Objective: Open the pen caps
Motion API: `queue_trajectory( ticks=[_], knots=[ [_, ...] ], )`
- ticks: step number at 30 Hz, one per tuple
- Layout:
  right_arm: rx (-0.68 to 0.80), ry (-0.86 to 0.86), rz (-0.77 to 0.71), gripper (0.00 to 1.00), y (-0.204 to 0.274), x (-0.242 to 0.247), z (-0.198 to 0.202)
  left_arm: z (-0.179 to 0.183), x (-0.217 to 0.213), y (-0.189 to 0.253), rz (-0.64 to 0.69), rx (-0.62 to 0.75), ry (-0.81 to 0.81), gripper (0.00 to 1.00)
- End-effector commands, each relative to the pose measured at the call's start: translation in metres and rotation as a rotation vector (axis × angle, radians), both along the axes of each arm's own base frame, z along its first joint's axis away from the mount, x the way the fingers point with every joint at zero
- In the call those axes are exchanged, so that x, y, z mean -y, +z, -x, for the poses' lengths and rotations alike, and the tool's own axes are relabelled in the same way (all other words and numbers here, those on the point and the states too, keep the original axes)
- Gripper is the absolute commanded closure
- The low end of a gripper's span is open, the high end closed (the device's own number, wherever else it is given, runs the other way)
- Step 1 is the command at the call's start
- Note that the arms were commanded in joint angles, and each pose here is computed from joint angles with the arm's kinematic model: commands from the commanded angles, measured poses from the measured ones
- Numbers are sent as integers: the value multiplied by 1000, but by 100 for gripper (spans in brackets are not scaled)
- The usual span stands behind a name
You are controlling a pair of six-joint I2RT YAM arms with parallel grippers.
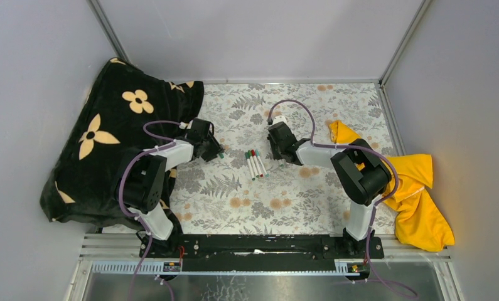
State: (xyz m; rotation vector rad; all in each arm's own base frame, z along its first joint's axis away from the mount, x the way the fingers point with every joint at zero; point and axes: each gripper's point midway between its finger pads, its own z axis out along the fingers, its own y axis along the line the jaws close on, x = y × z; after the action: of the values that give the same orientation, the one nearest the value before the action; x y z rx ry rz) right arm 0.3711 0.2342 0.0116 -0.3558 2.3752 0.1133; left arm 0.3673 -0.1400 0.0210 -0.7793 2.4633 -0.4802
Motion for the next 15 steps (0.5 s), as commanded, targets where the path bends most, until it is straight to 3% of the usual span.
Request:
queue_trajectory(
  ticks=[1,15],
  knots=[
    [1,-37,86,70,-12,19,-3,1,-8,-5,-38,5,26,55],
    [-7,-53,190,66,-28,42,5,1,-7,7,-25,28,35,55]
  ],
)
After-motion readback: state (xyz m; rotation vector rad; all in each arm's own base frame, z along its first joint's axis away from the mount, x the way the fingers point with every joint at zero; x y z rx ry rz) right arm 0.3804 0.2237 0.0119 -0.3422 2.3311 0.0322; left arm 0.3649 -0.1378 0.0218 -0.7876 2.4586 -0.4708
